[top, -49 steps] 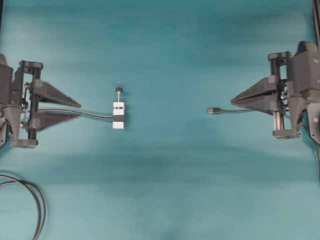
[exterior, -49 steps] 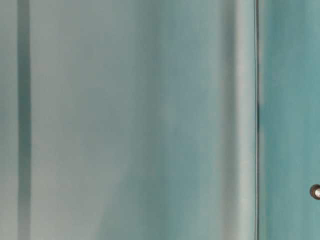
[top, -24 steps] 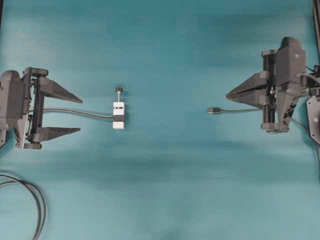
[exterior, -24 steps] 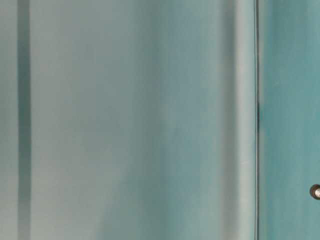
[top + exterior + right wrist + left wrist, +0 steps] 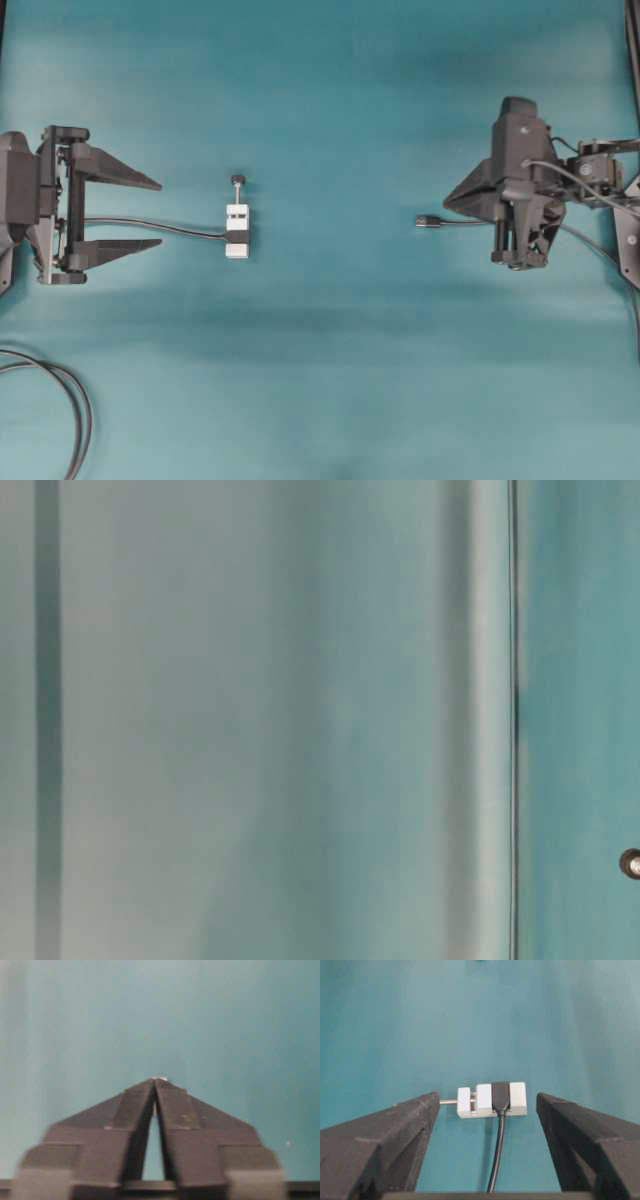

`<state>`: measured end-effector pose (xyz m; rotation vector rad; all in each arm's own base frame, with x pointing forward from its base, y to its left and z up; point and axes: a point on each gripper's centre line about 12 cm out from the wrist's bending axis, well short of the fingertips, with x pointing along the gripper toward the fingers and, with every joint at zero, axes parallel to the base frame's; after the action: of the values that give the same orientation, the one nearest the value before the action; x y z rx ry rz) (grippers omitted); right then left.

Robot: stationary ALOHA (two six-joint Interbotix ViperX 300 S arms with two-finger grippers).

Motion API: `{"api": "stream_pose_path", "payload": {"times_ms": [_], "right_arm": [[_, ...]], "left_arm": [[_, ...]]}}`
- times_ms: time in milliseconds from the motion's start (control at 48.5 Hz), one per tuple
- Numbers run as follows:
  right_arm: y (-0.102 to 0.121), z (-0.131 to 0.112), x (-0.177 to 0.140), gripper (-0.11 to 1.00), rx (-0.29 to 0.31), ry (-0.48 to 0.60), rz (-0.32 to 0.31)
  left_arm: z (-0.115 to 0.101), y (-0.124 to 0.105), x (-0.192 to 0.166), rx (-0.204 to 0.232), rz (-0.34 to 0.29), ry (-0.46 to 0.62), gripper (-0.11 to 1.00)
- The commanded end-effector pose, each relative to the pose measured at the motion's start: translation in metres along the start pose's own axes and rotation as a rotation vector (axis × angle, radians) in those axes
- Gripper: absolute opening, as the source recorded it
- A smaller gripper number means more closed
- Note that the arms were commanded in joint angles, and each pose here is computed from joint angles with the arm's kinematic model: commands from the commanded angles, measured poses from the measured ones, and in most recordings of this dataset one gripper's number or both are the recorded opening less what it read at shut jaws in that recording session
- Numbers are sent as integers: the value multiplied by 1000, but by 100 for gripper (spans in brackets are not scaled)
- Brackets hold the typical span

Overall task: Insert the USB cable into the female connector supported by the left arm.
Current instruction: 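Lower the right gripper onto the black USB-A plug and grasp it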

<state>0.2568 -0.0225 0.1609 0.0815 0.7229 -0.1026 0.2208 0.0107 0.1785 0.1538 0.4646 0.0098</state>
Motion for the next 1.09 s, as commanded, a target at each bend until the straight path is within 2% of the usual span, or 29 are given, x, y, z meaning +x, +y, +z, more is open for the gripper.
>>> {"api": "stream_pose_path", "payload": {"times_ms": [0,124,206,433,886,1071], "right_arm": [[-1,6,3,26,2,3,-2],[-1,-1,10,56,2,43,-4],[-1,-6,15,66,2,69,-6],[-2,-14,25,61,4,116,-8],[-2,-20,53,59,1,179,-11],[-2,-24,60,53,1,207,-13]], "left_arm": [[5,2,0,11,7,-19,85],[5,2,0,12,6,-16,85],[4,1,0,11,6,-15,85],[4,1,0,12,4,-15,85],[3,1,0,10,3,-9,85],[3,1,0,9,3,-7,85]]}}
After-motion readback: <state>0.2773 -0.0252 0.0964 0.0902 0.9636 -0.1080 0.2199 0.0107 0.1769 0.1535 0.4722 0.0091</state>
